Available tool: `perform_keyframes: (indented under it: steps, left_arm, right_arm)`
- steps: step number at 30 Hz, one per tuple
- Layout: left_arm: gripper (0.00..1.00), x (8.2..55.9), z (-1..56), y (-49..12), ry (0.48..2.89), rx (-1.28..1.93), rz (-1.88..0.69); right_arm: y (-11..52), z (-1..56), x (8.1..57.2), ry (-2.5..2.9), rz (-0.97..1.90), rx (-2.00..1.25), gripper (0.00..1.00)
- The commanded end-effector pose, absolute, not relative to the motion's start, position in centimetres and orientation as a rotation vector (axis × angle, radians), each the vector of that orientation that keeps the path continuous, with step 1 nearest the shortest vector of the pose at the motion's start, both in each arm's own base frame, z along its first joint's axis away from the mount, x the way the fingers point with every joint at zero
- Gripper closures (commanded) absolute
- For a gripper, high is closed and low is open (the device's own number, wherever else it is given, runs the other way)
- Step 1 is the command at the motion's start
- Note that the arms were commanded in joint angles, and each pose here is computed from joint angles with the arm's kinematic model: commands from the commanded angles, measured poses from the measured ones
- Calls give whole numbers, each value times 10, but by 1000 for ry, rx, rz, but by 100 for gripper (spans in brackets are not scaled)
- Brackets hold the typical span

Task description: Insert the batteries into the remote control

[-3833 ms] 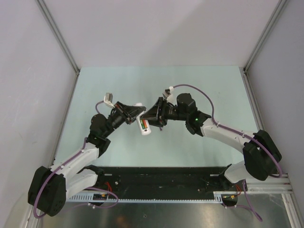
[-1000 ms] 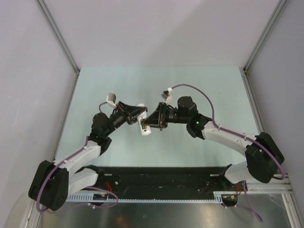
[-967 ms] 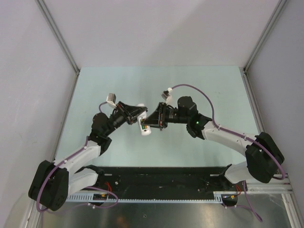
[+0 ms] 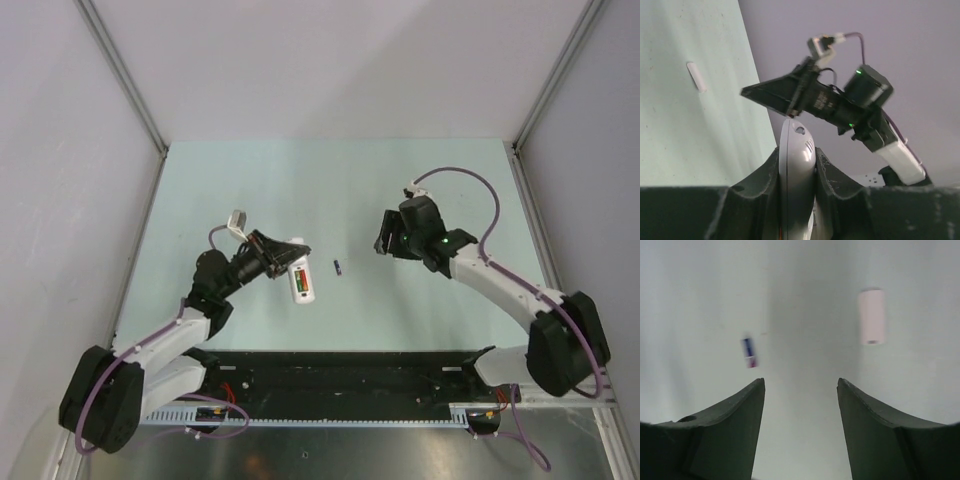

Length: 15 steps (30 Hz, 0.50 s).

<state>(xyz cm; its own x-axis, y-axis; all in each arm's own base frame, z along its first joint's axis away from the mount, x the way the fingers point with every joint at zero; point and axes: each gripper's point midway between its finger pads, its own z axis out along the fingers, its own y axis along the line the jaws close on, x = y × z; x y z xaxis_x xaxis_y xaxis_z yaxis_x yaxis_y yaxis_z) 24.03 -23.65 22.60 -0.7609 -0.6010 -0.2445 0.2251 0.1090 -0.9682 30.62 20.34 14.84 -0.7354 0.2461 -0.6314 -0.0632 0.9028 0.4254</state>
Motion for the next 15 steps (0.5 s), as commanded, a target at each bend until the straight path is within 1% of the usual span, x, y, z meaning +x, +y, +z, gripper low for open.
perform_keyframes:
  steps: [1,9,15]
  left_arm:
    - [100,223,239,-233,1699,-198,-1703]
    - [100,214,223,-229,1726,-212,-1695]
    - [100,217,227,-230,1722,-204,-1694]
  right_arm:
    - [161,115,327,2367,176,54,35]
    - [145,65,346,2439,-11,26,34]
    - [150,61,368,2438,-33,6,36]
